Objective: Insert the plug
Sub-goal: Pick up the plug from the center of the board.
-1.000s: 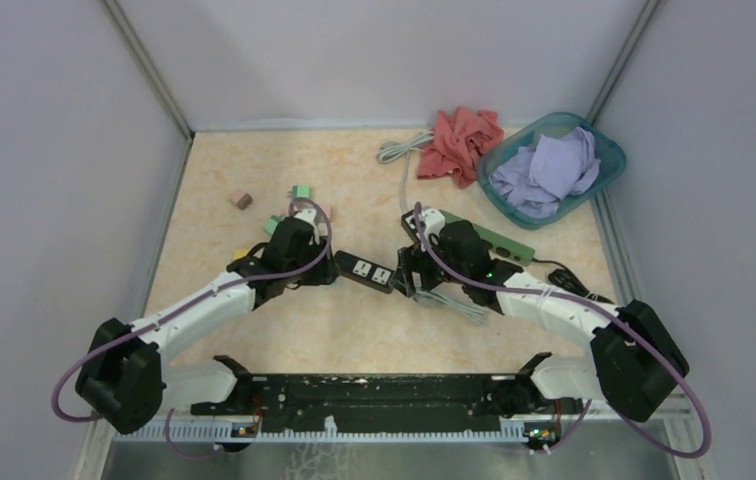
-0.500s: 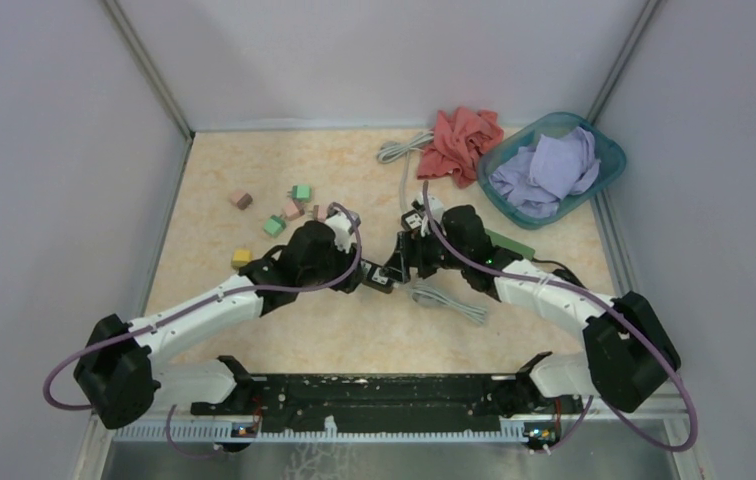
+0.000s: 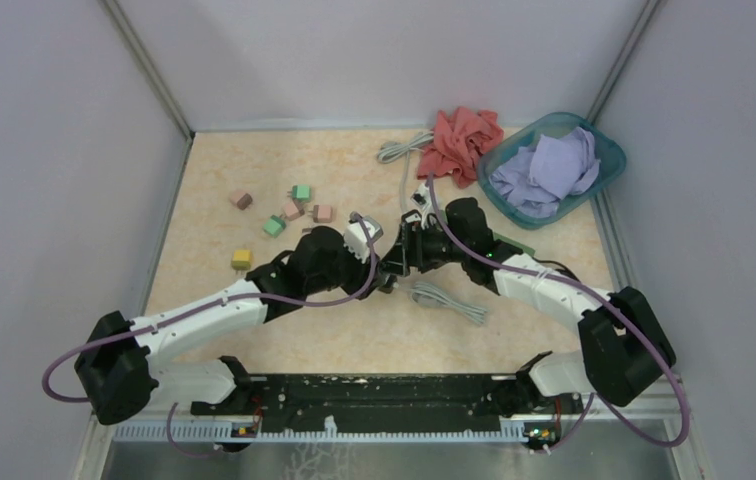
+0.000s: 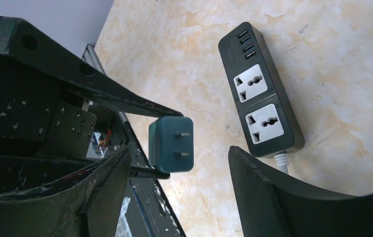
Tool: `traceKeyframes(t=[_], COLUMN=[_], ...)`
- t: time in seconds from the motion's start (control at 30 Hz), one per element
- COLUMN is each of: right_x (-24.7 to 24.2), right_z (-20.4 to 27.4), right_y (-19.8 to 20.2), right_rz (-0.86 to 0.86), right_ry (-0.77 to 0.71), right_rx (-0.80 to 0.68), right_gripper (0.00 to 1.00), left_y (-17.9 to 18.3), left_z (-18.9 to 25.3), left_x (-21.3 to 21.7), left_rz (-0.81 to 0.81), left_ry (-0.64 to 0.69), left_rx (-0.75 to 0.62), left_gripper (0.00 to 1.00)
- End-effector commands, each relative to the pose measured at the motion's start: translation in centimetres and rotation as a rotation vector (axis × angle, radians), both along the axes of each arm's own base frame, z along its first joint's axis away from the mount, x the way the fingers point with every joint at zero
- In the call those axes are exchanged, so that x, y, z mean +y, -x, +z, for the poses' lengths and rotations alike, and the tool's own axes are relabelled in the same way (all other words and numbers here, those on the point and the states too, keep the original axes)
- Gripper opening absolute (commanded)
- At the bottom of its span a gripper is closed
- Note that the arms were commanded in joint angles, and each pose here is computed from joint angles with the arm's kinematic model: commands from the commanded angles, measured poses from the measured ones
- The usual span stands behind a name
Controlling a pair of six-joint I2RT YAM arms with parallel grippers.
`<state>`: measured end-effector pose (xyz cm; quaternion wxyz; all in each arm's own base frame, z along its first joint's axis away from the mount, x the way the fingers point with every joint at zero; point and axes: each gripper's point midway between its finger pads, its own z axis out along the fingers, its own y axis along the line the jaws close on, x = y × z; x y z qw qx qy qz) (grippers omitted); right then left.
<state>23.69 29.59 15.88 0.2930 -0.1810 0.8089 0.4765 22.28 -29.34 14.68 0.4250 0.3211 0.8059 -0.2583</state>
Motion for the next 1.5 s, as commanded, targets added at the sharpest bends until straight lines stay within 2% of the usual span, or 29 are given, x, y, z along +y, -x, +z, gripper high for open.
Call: traceKeyframes(t=[0.0, 0.27, 0.37, 0.53, 0.7, 0.83, 0.93, 1.07, 1.3, 1.47], right_x=[1.2, 1.7, 1.9, 2.0, 1.8, 1.0, 0.2, -0.8, -2.0, -2.2], right_z=[2.3, 1.5, 1.7, 2.3, 3.0, 3.7, 4.4, 5.1, 7.2, 7.5], right_y=[-0.7, 0.2, 0.5, 0.6, 0.3, -0.5, -1.0, -1.6, -2.3, -2.2], right_rz=[0.043, 0.107, 0.127, 0.132, 0.11, 0.059, 0.024, -0.032, -0.139, -0.167], right_ry=[-0.068, -0.088, -0.104, -0.138, -0.162, -0.201, -0.237, -0.265, -0.364, -0.41], right_rx=[-0.037, 0.007, 0.007, -0.008, -0.037, -0.053, -0.07, -0.111, -0.168, -0.164], right_gripper=[0.71, 0.59, 0.51, 0.27, 0.01, 0.0, 0.0, 0.0, 0.0, 0.0], left_y=[0.2, 0.7, 0.9, 0.7, 0.4, -0.1, -0.1, -0.1, -0.9, -0.7], left_z=[2.5, 3.1, 3.1, 3.1, 4.0, 4.8, 5.7, 6.4, 6.7, 7.7], left_x=[-2.0, -2.5, -2.7, -2.6, -2.2, -1.3, -0.8, -0.6, 0.3, 0.6], left_rz=[-0.081, -0.115, -0.122, -0.114, -0.067, 0.01, 0.041, 0.05, 0.04, 0.043], left_ry=[0.064, 0.097, 0.103, 0.1, 0.144, 0.207, 0.272, 0.366, 0.589, 0.726], left_rx=[-0.08, -0.107, -0.107, -0.111, -0.129, -0.159, -0.171, -0.143, 0.035, 0.104], left_gripper=[0.44, 0.44, 0.44, 0.5, 0.63, 0.75, 0.8, 0.82, 0.83, 0.83])
